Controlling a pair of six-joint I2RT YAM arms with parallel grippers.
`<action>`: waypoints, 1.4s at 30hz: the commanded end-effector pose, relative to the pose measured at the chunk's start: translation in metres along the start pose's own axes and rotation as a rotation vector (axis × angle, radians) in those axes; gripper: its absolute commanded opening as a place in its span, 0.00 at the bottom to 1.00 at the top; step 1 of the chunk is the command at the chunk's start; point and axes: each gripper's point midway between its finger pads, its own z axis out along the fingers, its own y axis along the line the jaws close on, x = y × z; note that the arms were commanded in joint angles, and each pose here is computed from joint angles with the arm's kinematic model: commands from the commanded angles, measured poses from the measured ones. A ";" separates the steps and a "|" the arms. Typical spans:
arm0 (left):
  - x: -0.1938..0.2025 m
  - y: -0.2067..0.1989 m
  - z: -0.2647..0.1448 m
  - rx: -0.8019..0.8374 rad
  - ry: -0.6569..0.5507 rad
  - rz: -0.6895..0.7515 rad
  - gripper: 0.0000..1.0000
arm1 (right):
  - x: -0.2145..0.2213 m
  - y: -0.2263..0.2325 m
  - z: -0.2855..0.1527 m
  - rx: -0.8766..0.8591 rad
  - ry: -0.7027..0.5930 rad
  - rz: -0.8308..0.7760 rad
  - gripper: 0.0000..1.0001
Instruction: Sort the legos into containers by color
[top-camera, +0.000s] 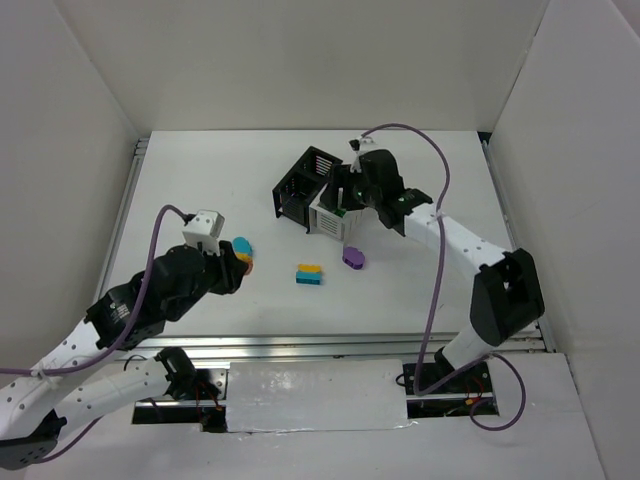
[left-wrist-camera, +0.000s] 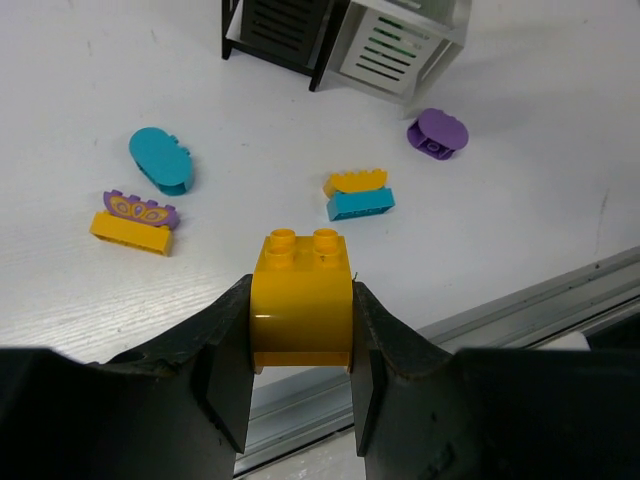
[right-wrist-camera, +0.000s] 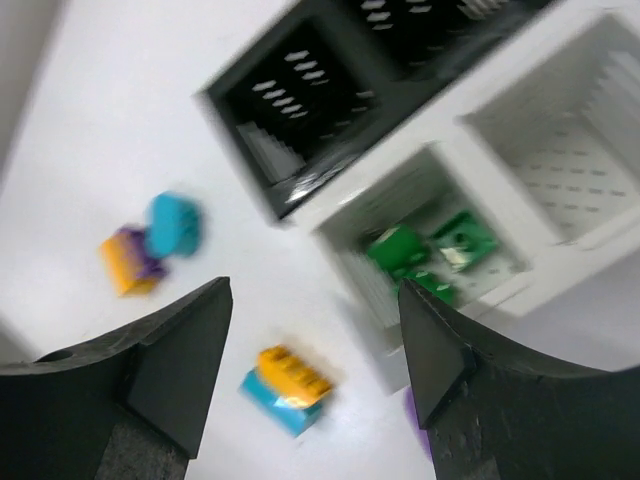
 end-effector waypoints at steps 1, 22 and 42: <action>-0.024 -0.022 -0.004 0.100 -0.081 -0.096 0.05 | -0.023 0.072 -0.061 -0.366 -0.074 -0.081 0.75; -0.069 -0.186 -0.086 1.097 -0.050 -0.025 0.00 | 0.063 0.201 -0.280 -1.370 0.035 -0.266 0.90; -0.051 -0.184 -0.071 1.070 -0.003 0.001 0.00 | 0.054 0.221 -0.293 -1.460 0.060 -0.234 0.17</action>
